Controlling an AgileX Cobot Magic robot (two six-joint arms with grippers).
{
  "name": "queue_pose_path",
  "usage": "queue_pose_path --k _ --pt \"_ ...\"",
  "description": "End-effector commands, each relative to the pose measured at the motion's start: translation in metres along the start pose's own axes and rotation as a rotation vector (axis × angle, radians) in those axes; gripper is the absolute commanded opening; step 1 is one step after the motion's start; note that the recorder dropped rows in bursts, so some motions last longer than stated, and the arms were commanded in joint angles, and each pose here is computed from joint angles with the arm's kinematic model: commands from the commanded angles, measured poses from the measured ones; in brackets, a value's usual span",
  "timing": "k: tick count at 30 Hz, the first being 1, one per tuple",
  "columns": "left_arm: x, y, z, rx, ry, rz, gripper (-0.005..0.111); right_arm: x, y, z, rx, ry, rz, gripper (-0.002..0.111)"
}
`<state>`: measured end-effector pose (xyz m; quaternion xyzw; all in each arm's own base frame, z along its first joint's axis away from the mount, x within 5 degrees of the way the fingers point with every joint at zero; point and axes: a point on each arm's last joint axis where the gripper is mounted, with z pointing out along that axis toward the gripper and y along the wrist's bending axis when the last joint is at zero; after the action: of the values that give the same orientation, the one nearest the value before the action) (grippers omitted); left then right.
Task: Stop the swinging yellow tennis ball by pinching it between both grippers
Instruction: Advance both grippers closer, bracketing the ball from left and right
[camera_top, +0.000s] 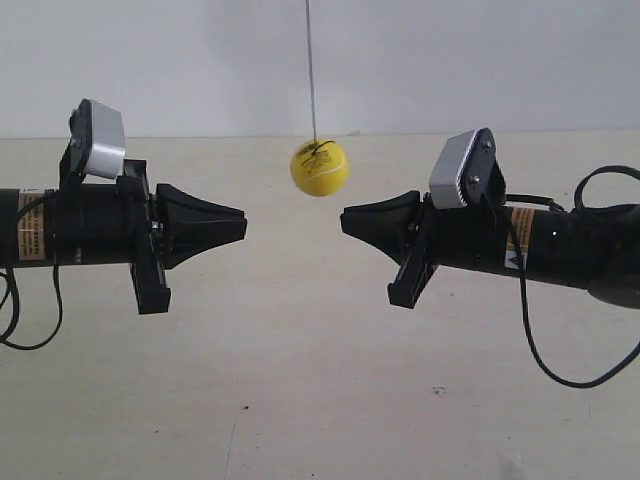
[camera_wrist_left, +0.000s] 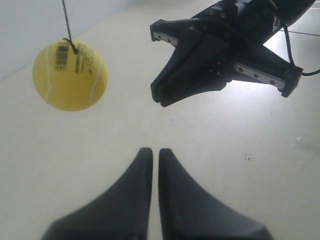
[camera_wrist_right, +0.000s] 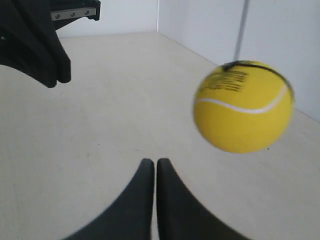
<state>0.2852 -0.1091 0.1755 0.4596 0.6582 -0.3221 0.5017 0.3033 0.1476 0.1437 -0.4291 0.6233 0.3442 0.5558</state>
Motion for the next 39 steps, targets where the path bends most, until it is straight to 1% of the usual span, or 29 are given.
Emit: queue_pose_path --k 1,6,10,14,18,22,26,30,33,35,39 --pt "-0.001 0.002 0.002 -0.02 -0.01 -0.006 0.005 -0.001 0.001 0.001 -0.007 -0.014 -0.003 0.0" --pt "-0.001 0.002 0.002 -0.02 -0.01 -0.006 0.005 0.0 0.005 0.006 -0.025 -0.019 -0.003 0.0" --pt "-0.001 0.002 0.002 -0.016 -0.015 -0.006 0.005 -0.004 0.012 0.022 -0.054 0.021 -0.049 0.0" --pt "-0.001 0.002 0.002 -0.016 -0.015 -0.006 0.005 -0.007 0.012 0.029 -0.053 0.032 -0.076 0.0" --pt "-0.001 0.002 0.002 -0.016 -0.015 -0.003 0.005 -0.007 0.01 0.029 -0.026 0.036 -0.093 0.0" --pt "0.002 0.005 0.001 -0.046 0.022 -0.002 0.005 -0.003 0.004 0.028 0.034 0.078 -0.1 0.0" --pt "0.002 0.006 0.001 -0.061 0.021 -0.01 0.005 -0.002 0.0 0.028 0.073 0.097 -0.1 0.0" --pt "0.002 0.006 0.001 -0.06 0.019 -0.01 0.005 -0.005 0.001 0.028 0.063 0.056 -0.096 0.0" --pt "0.0 0.005 0.001 -0.046 -0.002 -0.002 0.005 -0.012 0.007 0.029 0.01 -0.018 -0.103 0.0" --pt "-0.003 0.003 0.001 -0.029 -0.029 0.017 0.005 -0.014 0.008 0.029 0.003 -0.045 -0.106 0.0" --pt "-0.003 0.003 0.001 -0.027 -0.033 0.029 0.005 -0.019 0.009 0.029 -0.007 -0.099 -0.124 0.0"
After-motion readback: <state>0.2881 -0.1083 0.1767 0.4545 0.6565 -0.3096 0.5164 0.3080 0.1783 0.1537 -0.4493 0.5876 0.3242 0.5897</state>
